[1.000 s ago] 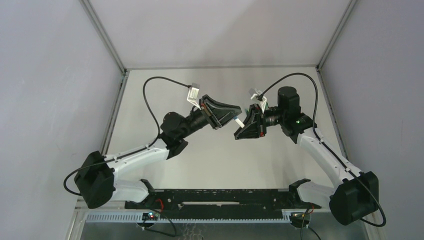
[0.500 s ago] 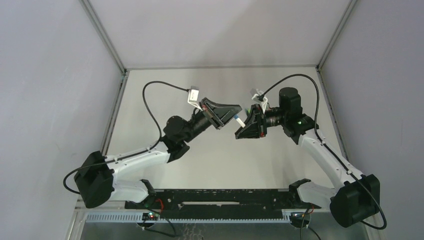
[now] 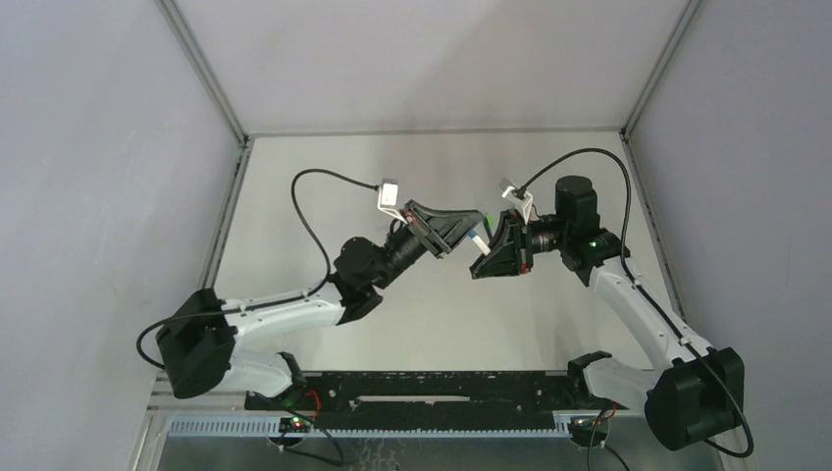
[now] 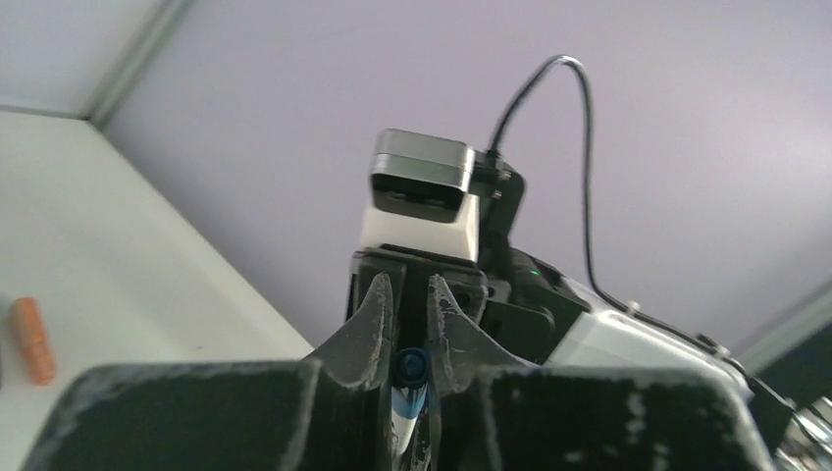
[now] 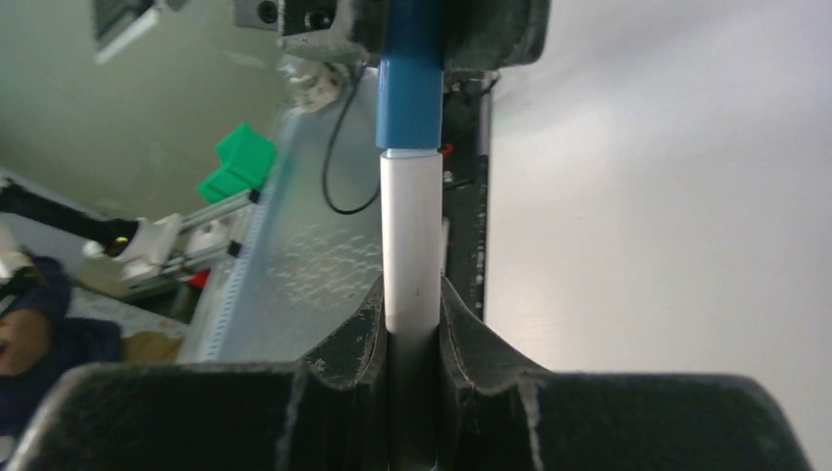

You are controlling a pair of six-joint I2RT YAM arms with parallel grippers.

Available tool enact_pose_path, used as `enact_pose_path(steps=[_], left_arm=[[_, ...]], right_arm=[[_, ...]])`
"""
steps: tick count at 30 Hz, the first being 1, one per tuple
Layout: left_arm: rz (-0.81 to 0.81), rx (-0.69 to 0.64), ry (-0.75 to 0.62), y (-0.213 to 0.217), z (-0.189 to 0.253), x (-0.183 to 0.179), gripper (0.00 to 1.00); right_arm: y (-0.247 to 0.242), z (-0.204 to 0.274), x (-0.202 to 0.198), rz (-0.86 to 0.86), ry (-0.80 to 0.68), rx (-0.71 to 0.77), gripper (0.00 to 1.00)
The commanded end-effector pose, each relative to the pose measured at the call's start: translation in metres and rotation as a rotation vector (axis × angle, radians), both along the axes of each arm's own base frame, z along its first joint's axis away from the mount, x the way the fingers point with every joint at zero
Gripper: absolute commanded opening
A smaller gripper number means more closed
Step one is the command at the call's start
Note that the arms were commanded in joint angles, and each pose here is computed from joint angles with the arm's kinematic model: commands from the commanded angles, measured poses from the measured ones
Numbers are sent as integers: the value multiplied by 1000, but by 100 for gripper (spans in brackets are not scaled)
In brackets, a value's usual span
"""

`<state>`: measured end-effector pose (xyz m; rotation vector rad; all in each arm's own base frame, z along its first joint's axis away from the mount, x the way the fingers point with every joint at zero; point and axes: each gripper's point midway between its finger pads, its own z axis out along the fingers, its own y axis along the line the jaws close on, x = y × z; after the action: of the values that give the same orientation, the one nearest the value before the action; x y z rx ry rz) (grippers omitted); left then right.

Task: Insert the pens into the pen caps
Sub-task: Press the pen cap onto the pen.

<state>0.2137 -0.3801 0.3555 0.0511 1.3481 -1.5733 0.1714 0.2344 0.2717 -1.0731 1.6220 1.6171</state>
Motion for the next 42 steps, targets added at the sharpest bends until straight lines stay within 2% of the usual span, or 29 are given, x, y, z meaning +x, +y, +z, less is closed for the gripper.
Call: enact_pose_path(steps=[1, 5, 6, 8, 11, 15, 17, 19, 28, 30, 32, 35, 38, 40, 42], left_arm=[[-602, 183, 38, -52, -69, -112, 0], [-741, 201, 57, -67, -84, -132, 0], [-740, 236, 72, -69, -93, -131, 0], [-671, 393, 147, -72, -129, -119, 0], [-485, 616, 316, -59, -180, -94, 0], [-453, 703, 394, -57, -194, -96, 0], [-477, 686, 394, -58, -188, -102, 0], [-525, 609, 379, -58, -176, -110, 0], [-658, 280, 237, -56, -127, -135, 0], [-645, 302, 259, -59, -136, -132, 0], [-581, 387, 301, -64, -153, -123, 0], [-438, 533, 340, -67, -168, -108, 0], [-283, 650, 341, -57, -178, -95, 0], [-260, 626, 327, -55, -177, -94, 0], [-355, 509, 287, -61, -161, -108, 0]], right_arm=[[0, 27, 21, -47, -59, 55, 0], [1, 25, 24, -75, -81, 51, 0], [1, 27, 29, -108, -132, 46, 0], [-3, 20, 32, -170, -159, -22, 0], [-7, 17, 46, -259, -230, -81, 0], [-11, 15, 56, -323, -241, -110, 0], [-14, 16, 60, -343, -241, -113, 0], [-18, 19, 60, -342, -206, -85, 0], [-14, 34, 38, -161, -106, 77, 0], [-15, 28, 45, -217, -108, 47, 0], [-15, 21, 51, -269, -182, -28, 0], [-13, 15, 59, -326, -230, -85, 0], [-13, 14, 60, -323, -216, -87, 0], [-12, 20, 53, -275, -189, -45, 0], [-14, 23, 50, -252, -177, -11, 0]])
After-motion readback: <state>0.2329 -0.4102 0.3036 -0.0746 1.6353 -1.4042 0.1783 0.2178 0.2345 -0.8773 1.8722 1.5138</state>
